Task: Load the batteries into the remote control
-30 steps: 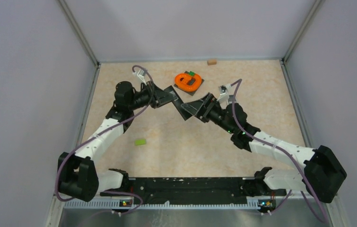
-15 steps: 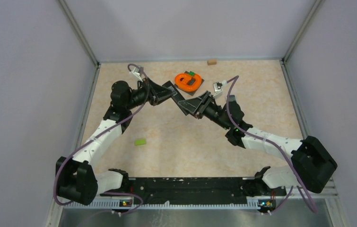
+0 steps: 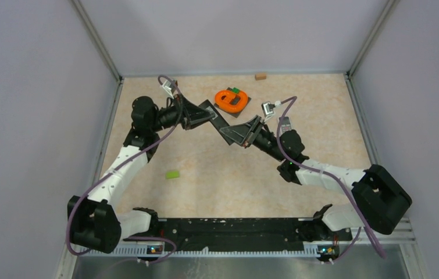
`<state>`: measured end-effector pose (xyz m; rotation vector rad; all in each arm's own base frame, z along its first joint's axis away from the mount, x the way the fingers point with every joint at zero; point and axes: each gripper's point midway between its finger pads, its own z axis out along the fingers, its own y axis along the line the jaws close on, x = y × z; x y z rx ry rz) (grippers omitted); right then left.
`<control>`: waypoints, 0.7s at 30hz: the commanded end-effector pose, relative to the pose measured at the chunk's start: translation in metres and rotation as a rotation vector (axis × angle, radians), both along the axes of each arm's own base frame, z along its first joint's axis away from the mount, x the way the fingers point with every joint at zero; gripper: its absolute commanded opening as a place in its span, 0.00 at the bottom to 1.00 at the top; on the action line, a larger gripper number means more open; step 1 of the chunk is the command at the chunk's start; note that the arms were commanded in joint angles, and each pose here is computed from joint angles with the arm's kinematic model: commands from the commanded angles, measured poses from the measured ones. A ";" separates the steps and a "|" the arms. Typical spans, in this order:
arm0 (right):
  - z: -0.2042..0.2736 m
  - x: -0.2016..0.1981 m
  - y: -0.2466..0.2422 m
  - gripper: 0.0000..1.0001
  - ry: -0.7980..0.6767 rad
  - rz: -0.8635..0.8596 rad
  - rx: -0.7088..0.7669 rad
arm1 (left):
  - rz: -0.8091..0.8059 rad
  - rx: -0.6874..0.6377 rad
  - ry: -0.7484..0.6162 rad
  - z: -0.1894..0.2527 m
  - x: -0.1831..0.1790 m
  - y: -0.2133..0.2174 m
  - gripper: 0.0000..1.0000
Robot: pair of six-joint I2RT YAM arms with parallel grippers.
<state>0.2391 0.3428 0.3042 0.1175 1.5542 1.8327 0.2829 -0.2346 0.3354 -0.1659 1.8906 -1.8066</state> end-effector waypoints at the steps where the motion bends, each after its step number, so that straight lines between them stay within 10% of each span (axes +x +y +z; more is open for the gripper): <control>1: -0.030 -0.005 -0.004 0.17 -0.099 0.053 -0.135 | 0.080 -0.076 -0.178 0.070 0.007 0.026 0.00; 21: -0.045 0.034 0.011 0.50 0.187 -0.006 -0.151 | 0.118 -0.031 -0.160 0.033 0.022 0.028 0.00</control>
